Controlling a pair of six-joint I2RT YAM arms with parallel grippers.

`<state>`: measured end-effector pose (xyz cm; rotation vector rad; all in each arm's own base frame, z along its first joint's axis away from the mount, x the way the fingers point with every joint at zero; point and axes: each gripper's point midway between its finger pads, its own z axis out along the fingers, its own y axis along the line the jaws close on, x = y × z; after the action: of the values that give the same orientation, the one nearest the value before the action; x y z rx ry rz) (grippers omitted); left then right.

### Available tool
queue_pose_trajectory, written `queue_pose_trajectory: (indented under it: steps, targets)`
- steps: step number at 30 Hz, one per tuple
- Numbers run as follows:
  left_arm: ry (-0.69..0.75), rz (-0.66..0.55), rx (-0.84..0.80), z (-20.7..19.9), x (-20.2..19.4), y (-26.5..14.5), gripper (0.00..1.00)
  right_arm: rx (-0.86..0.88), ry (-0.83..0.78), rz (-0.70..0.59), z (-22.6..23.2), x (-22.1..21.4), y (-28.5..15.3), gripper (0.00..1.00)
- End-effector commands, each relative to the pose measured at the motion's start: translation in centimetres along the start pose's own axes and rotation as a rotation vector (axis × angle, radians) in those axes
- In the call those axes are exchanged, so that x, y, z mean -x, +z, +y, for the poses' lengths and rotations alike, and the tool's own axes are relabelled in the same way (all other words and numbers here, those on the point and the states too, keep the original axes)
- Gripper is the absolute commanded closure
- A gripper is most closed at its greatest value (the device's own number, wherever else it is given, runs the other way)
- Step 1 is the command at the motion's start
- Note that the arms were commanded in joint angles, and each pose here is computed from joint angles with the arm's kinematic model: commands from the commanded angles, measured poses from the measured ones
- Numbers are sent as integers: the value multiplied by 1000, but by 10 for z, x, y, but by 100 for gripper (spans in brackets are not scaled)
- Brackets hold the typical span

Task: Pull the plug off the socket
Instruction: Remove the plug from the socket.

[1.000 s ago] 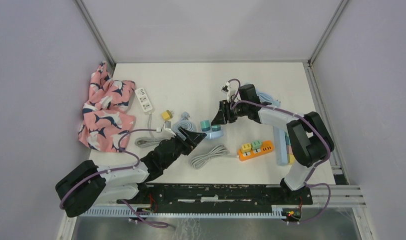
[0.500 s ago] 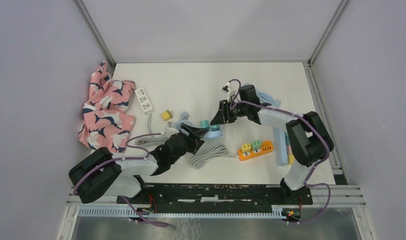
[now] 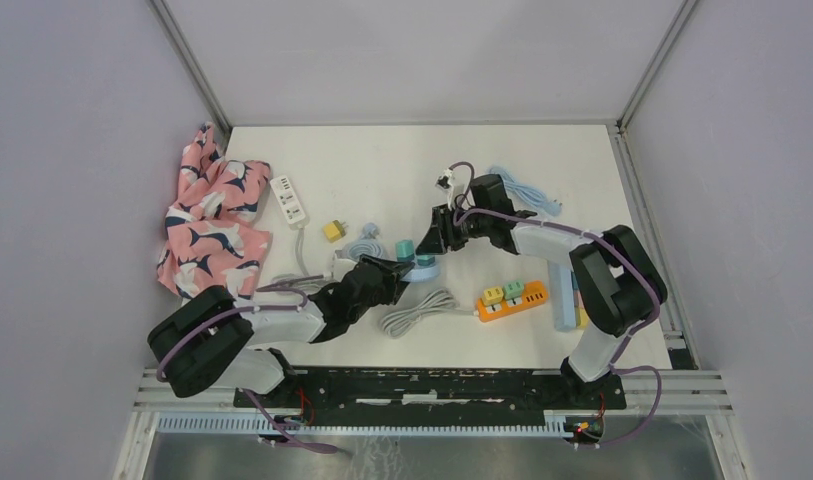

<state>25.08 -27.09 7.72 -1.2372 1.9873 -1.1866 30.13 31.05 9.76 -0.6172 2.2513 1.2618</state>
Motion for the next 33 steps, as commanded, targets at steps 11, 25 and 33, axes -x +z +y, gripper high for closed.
queue_pose_trajectory:
  steps: [11, 25, 33]
  targets:
    - [-47, -17, -45, -17, 4, 6, 97, -11, -319, -87, 47, 14, -3, 100]
    - [-5, -67, -49, -18, 21, -3, 97, -140, -334, -47, 30, 22, -8, 100]
    - [2, -69, -56, -21, 23, -2, 97, -93, -395, -22, 56, 9, 5, 100]
